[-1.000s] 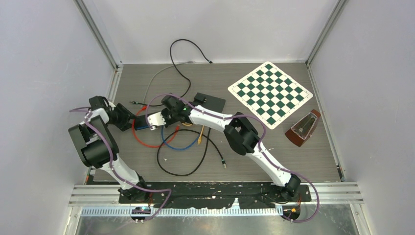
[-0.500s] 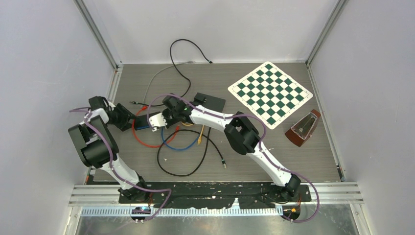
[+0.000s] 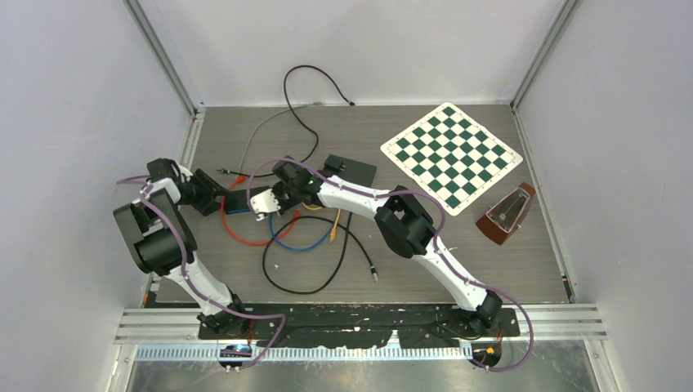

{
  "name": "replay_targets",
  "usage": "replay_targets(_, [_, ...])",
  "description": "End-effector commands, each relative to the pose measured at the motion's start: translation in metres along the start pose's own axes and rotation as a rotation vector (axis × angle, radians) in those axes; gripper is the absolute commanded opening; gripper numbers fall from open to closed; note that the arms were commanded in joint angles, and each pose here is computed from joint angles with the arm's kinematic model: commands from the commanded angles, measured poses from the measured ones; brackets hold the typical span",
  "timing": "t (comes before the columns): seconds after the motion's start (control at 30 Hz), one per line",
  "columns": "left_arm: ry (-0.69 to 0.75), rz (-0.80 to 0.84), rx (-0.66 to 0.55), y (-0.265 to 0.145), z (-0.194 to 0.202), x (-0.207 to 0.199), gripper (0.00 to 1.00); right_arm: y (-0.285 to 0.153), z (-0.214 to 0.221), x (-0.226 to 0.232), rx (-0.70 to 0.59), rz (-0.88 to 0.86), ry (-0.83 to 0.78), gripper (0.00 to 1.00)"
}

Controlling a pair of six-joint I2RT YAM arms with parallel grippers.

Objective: Insert the plug into the switch port
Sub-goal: Insert the power into the switch port.

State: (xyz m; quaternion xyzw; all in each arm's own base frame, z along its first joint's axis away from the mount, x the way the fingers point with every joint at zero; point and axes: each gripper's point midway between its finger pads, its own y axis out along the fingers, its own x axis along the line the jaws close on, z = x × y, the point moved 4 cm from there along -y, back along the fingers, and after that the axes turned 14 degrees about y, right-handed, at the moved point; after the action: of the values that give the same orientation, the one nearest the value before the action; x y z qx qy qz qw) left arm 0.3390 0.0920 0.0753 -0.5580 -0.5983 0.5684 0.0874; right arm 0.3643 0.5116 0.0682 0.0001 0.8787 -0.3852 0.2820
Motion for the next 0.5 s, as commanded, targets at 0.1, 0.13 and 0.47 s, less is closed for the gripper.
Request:
replay_targets(0.1, [0.039,0.127,-0.004,0.001,-0.008,-0.023,0.53,-0.014,-0.026,-0.013,-0.036,0.043,-0.075,0.05])
replay_targets(0.13, [0.043,0.131,-0.002,0.001,-0.008,-0.024,0.52,-0.014,-0.024,-0.014,-0.029,0.05,-0.078,0.05])
replay_targets(0.47, [0.059,0.162,0.007,0.005,-0.008,-0.034,0.52,-0.018,-0.019,-0.023,-0.017,0.096,-0.081,0.05])
